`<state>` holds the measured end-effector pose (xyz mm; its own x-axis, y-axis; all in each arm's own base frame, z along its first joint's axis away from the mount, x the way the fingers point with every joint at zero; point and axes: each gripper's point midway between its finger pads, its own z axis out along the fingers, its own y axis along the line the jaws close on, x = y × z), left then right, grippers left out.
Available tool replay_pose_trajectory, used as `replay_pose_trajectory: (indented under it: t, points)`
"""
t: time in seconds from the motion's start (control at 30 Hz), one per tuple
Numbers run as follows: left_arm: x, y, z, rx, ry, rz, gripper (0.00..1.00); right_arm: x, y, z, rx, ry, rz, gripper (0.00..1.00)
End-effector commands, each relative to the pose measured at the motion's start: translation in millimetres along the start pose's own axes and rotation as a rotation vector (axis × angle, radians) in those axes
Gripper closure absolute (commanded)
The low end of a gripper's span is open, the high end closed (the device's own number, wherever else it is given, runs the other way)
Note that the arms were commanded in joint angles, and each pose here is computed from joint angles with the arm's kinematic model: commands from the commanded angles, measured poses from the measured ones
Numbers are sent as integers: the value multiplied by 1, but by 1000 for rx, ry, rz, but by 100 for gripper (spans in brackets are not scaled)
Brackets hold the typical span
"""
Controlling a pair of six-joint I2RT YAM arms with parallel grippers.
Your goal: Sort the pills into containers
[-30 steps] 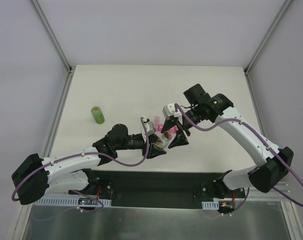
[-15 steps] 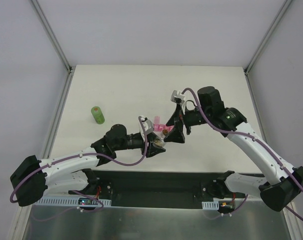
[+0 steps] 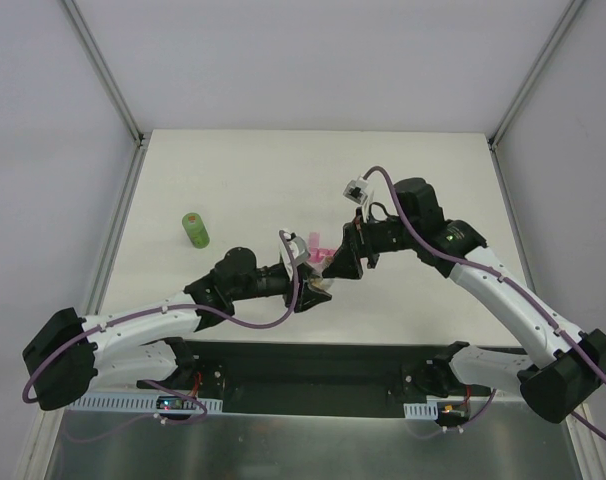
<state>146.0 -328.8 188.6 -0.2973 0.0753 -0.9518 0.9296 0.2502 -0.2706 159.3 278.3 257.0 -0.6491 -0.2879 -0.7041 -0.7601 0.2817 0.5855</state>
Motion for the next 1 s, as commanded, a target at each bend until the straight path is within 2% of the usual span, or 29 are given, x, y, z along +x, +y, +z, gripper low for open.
replay_pose_trajectory:
  t: [0.0,0.33,0.43,0.47,0.57,0.7,0.73,0.83,0.9,0.97]
  points:
    - [-29,0,4,-2,-70,23,100,-11,2,0,-3,-33,10,21]
    - [-31,1,3,-9,-74,25,100,-6,7,1,-44,1,-44,49]
    - [-32,-1,2,-6,-77,29,100,-7,10,1,-60,10,-82,65]
    - [-31,-1,2,-3,-74,26,100,-8,12,1,-75,12,-99,75]
    - [-29,-5,2,21,-67,36,100,-9,24,2,-175,33,-196,86]
    - [-28,-12,1,62,-62,51,100,-4,48,-2,-408,26,-412,88]
    - [-29,-13,0,68,-62,58,100,-6,50,-2,-446,3,-503,88]
    - [-26,-18,-1,98,-55,67,100,-8,64,-8,-569,-53,-645,87]
    - [-24,-19,-1,107,-46,67,100,-15,69,-8,-635,-81,-683,87]
    - [-22,-19,-2,105,-42,65,100,-19,69,-5,-664,-75,-652,87]
